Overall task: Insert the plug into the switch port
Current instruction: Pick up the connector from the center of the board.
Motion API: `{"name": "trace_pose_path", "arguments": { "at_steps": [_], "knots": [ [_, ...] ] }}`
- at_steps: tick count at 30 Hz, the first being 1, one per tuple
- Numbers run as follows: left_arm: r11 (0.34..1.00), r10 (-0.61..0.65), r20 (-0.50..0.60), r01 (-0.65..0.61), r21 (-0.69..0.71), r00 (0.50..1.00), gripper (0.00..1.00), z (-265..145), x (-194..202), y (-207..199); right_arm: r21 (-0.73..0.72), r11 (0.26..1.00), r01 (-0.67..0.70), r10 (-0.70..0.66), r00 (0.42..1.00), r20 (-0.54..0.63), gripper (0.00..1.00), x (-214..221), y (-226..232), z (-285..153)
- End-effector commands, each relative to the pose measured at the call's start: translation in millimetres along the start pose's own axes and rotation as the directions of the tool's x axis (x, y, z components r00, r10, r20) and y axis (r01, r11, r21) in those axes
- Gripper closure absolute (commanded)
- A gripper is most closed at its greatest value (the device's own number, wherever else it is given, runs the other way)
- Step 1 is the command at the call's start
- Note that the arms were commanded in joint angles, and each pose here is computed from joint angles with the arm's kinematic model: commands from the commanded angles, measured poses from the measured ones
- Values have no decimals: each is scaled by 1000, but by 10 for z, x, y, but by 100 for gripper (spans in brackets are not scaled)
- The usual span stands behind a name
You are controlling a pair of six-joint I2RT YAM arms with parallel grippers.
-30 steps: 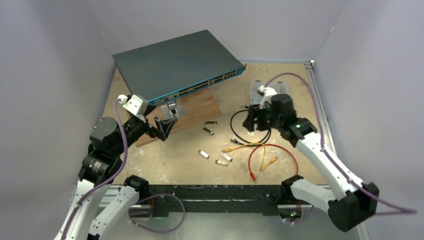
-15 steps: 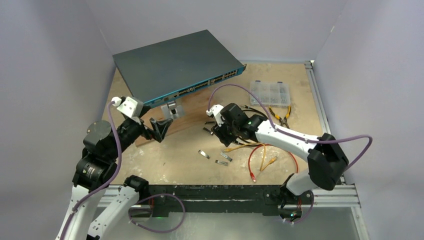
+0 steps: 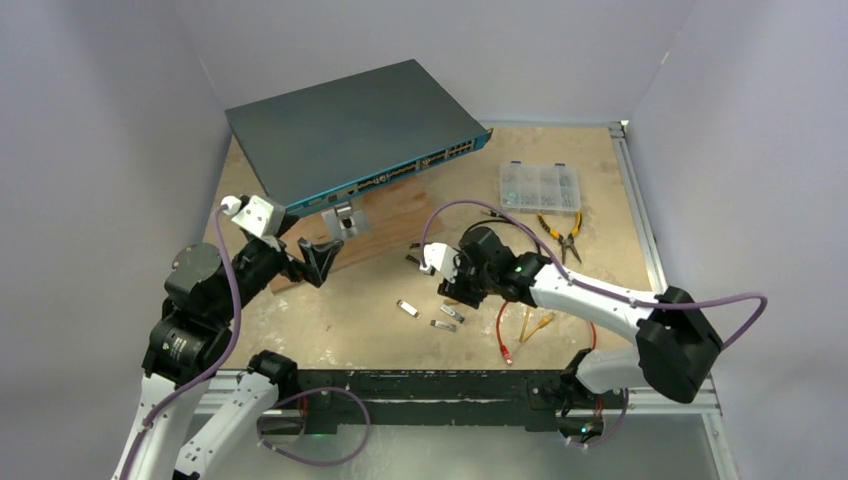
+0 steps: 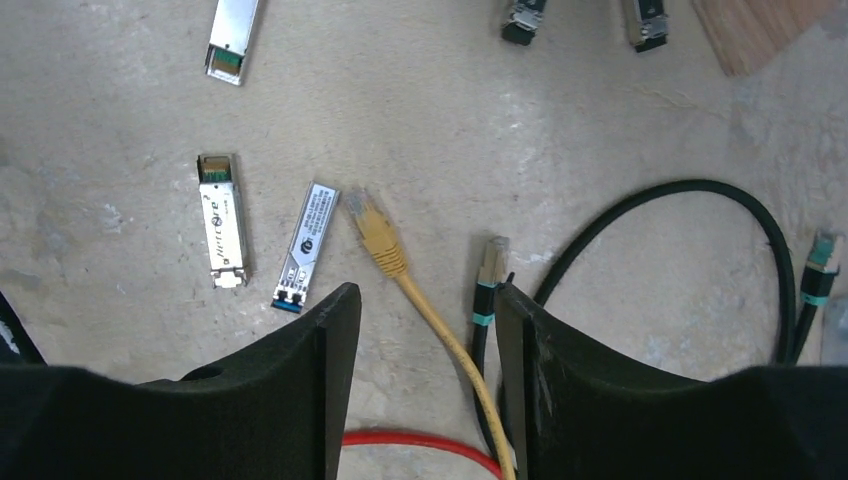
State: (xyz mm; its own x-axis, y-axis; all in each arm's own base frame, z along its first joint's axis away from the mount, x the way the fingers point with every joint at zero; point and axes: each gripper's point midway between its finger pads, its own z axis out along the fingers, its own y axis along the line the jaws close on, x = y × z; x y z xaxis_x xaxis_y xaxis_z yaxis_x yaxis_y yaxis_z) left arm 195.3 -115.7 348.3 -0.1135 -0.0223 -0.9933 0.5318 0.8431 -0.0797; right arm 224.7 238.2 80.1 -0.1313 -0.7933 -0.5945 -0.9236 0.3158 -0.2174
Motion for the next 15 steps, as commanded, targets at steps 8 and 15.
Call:
{"name": "trace_pose_path", "arguments": {
  "at_steps": [8,15],
  "knots": [
    [999,16,49,-18,32,999,1,-26,-187,-70,-87,993,84,-80,996,47,49,20,152,284],
    [999,17,54,-19,38,998,1,-21,-208,-81,-146,986,74,-74,997,6,52,163,266,425]
  ]
}}
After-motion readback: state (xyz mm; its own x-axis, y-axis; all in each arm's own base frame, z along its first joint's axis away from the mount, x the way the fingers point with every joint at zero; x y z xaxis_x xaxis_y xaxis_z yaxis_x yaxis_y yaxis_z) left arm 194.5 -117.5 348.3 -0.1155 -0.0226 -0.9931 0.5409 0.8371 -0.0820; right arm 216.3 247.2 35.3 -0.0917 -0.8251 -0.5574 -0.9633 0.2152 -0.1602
